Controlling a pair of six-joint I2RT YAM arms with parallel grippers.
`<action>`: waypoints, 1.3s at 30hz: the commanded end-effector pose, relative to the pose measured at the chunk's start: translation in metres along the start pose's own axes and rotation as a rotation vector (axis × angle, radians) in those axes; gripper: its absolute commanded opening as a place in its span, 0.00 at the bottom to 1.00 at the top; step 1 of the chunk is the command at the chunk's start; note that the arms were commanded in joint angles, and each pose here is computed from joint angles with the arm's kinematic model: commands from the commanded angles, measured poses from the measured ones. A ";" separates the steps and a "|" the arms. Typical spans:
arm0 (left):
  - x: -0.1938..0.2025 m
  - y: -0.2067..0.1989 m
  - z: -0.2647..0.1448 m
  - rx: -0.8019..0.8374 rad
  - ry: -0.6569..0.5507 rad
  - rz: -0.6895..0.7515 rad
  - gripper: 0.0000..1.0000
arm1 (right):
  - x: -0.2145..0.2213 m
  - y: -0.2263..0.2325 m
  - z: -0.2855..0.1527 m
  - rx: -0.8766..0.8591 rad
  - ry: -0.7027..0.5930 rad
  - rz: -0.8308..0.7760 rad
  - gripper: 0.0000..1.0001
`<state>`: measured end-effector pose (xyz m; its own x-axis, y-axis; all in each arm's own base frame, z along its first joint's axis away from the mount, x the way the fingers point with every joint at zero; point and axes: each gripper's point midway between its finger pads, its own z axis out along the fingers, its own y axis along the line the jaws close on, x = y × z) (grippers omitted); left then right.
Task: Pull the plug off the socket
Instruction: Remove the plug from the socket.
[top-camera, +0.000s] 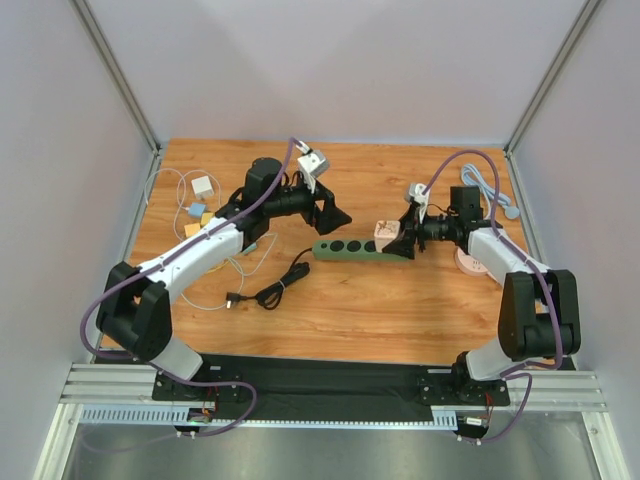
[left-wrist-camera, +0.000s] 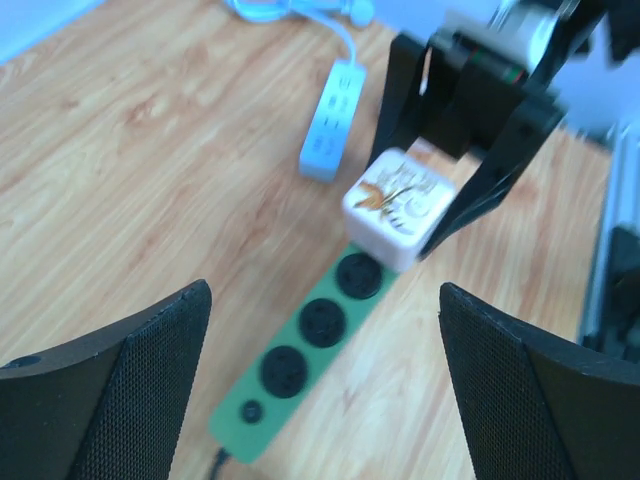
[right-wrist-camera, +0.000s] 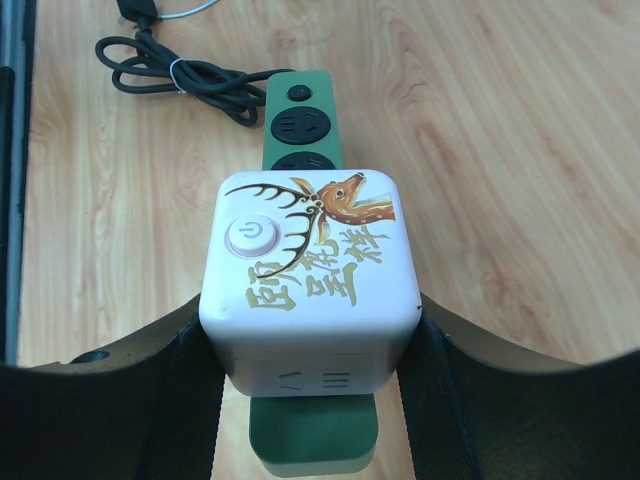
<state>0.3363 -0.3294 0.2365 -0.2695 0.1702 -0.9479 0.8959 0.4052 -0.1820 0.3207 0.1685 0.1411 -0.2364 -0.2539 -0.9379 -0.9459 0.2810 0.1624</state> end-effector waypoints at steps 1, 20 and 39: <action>-0.040 -0.012 -0.004 -0.002 -0.177 -0.177 1.00 | -0.032 -0.025 -0.005 0.052 -0.085 -0.198 0.00; 0.036 0.001 0.070 0.148 -0.067 -0.697 0.54 | 0.014 -0.052 0.007 0.087 -0.011 -0.091 0.00; 0.130 0.020 0.108 0.058 0.140 -0.923 0.00 | 0.045 -0.070 0.006 0.153 0.115 0.040 0.00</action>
<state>0.3539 -0.3879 0.0742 -0.9172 -0.0928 -0.3876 0.3241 0.3923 -0.8609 0.3617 0.1521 0.0881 -0.3025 -0.3030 -0.9037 -0.9090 0.3770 0.1779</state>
